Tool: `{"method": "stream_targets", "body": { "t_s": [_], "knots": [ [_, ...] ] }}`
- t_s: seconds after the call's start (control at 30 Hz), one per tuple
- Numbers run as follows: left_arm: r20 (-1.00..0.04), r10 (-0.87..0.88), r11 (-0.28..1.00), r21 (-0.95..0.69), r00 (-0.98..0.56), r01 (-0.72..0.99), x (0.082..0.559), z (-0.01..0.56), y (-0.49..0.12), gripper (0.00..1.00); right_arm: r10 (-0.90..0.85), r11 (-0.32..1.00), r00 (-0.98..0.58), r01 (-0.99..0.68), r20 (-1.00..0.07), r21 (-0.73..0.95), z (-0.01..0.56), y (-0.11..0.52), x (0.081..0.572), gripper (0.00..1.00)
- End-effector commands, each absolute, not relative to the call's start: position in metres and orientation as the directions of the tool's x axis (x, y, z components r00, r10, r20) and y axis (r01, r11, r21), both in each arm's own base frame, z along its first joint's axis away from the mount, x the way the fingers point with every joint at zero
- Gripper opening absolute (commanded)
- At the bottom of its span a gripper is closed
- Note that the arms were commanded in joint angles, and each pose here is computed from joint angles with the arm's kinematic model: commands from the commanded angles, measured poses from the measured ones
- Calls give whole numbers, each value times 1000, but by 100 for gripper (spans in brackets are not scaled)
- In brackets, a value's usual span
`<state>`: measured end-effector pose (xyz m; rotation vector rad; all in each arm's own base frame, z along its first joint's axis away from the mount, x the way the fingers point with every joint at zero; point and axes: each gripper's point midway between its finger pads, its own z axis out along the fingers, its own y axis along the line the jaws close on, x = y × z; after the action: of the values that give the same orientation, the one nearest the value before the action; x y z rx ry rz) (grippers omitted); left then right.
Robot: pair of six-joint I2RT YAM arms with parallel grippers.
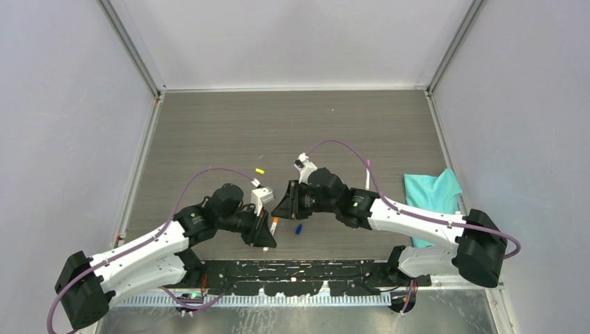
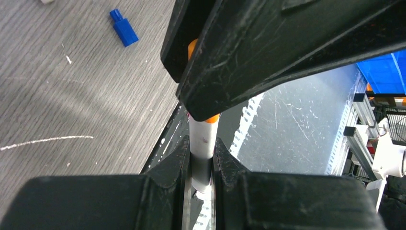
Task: Insert the pens into the pen caps
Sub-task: Press the pen cap onto the pen, then place the pen at the center of the board.
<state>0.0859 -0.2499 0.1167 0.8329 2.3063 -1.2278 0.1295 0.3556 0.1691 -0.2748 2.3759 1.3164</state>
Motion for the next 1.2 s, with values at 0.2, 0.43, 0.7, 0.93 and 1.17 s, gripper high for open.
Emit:
{"method": "stream_targets", "body": {
  "t_s": [0.2, 0.43, 0.7, 0.93, 1.17],
  "knots": [
    [-893, 23, 347, -414, -449, 841, 158, 238, -279, 58, 49, 637, -884, -331, -466, 696, 210, 299, 146, 1],
    [-900, 79, 468, -346, -428, 813, 158, 240, -250, 99, 177, 877, -715, -197, -676, 438, 243, 197, 233, 1],
    [-856, 18, 727, -344, -517, 594, 229, 265, -182, 98, 104, 988, -758, 3, -644, 157, 194, 114, 287, 1],
    [-876, -47, 892, -254, -481, 375, 270, 254, -121, 98, 110, 989, -853, 41, -510, 143, 145, 81, 332, 1],
    [-863, 35, 936, -148, -505, 318, 267, 217, -99, 98, 86, 995, -901, 57, -426, 81, 108, 64, 372, 1]
  ]
}}
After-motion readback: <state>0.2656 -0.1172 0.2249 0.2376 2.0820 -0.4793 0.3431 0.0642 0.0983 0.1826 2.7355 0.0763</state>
